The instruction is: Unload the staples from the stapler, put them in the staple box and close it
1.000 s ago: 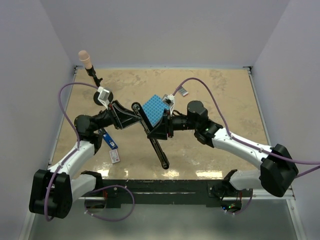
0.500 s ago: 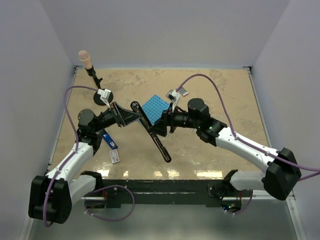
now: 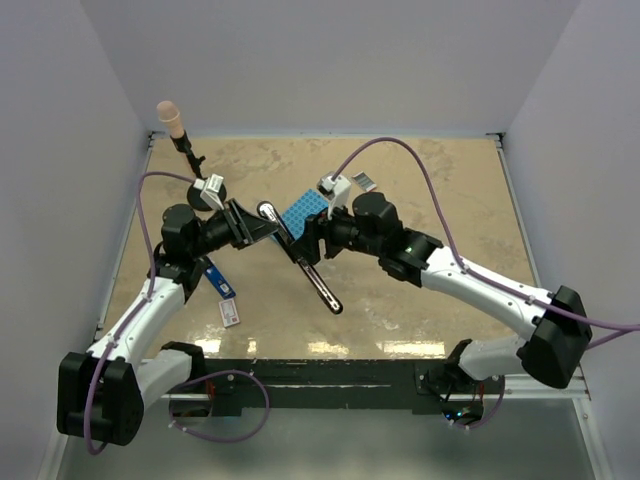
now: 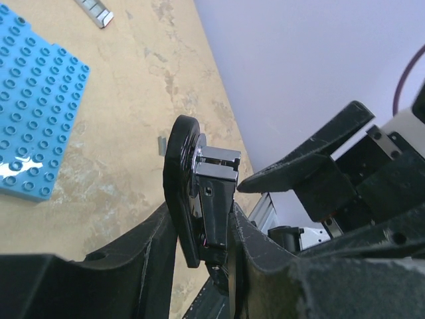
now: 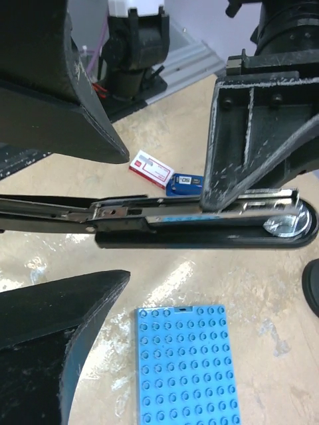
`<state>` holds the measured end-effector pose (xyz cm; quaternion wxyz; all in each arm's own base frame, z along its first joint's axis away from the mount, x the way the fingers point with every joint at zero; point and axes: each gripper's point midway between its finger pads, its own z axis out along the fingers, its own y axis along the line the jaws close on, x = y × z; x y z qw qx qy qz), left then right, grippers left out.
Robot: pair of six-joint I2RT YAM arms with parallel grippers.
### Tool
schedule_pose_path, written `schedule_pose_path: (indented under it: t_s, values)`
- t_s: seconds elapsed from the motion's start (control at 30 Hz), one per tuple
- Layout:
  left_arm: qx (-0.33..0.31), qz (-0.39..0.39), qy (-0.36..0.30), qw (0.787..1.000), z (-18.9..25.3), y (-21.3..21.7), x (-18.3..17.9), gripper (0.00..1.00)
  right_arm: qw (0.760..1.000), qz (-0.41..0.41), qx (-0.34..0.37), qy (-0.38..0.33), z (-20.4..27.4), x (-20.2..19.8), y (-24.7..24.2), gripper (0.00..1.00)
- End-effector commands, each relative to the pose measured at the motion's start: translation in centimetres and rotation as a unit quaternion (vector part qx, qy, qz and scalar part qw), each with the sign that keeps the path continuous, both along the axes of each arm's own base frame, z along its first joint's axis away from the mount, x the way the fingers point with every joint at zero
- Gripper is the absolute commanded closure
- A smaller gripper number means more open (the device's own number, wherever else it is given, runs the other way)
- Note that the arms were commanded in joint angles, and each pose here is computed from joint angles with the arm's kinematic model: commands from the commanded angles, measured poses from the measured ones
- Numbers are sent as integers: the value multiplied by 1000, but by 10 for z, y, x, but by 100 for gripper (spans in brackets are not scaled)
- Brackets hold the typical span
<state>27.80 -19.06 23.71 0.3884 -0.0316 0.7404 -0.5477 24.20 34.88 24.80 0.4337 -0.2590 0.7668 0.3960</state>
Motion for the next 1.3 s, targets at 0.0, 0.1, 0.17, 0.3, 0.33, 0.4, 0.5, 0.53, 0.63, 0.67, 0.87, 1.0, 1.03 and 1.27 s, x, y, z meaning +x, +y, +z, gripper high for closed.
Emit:
schedule_pose_path:
  t_s: [0.0,0.1,0.17,0.3,0.33,0.4,0.5,0.53,0.63,0.67,0.87,1.0,1.03,1.27]
  values:
    - [-6,10,-10,1000,24,2,10,100,998,-26,-34,-46,11,8,15,31]
    - [-7,12,-4,1000,23,2,11,100,997,-39,-53,-51,7,11,21,33]
    - [-8,13,-2,1000,23,1,10,100,995,-42,-73,-52,-3,11,24,35]
    - [-3,16,2,1000,23,2,13,100,991,-65,-102,-63,-11,15,25,43]
    - [-3,17,4,1000,22,2,14,100,990,-64,-107,-63,-14,13,26,46]
    - [-3,15,6,1000,21,2,14,100,988,-70,-118,-66,-18,14,25,48]
    - [-5,15,8,1000,21,2,14,100,987,-74,-128,-67,-23,14,25,55]
    - [-4,14,9,1000,20,1,14,100,986,-75,-129,-68,-24,15,25,66]
    - [-4,9,7,1000,21,1,14,100,986,-81,-130,-69,-24,16,23,90]
    - [-2,-3,4,1000,20,-2,11,100,986,-83,-130,-69,-24,17,23,95]
    - [13,-26,5,1000,11,-4,11,53,983,-100,-141,-59,-31,21,20,100]
    - [37,-6,7,999,4,2,10,34,980,-106,-159,-47,-38,30,14,100]
    - [41,-4,6,999,4,3,10,26,980,-115,-156,-41,-38,36,8,100]
    - [125,36,9,991,-11,21,16,7,958,-214,-191,0,-41,87,-74,100]
